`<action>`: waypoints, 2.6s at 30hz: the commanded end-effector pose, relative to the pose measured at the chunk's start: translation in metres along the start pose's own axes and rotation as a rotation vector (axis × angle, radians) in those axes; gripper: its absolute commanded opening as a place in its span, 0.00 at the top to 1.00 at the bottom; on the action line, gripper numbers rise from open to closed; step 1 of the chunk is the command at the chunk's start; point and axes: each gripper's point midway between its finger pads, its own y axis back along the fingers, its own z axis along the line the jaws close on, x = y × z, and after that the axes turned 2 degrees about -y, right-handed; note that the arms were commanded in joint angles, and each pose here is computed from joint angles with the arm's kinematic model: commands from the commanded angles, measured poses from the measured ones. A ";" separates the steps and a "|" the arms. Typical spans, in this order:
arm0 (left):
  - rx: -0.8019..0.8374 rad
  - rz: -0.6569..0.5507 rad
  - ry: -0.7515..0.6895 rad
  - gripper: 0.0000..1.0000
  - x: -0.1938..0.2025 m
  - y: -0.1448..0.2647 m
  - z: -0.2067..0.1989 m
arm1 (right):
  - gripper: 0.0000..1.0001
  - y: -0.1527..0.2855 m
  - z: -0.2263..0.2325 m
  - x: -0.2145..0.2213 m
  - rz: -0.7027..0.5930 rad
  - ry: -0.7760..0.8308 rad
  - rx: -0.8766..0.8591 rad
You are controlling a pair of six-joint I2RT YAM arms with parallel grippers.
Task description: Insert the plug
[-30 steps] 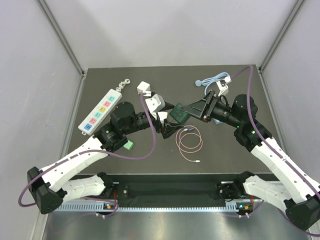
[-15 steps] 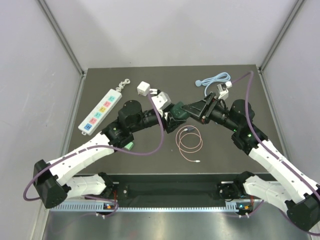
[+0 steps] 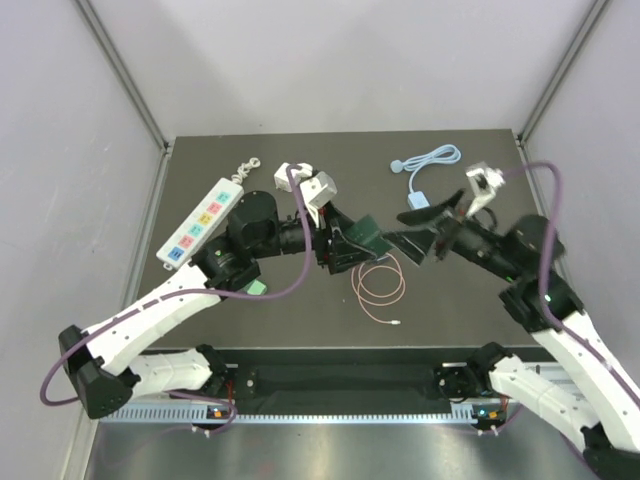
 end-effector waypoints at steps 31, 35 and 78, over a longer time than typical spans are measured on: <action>0.505 0.104 0.413 1.00 -0.031 0.056 -0.123 | 0.11 0.038 0.105 0.033 0.032 1.190 -0.953; 0.510 0.113 0.423 1.00 -0.029 0.052 -0.121 | 0.11 0.038 0.110 0.038 0.031 1.182 -0.988; -0.822 0.033 0.397 0.01 0.008 0.105 0.167 | 1.00 0.021 -0.042 0.004 0.384 0.782 0.205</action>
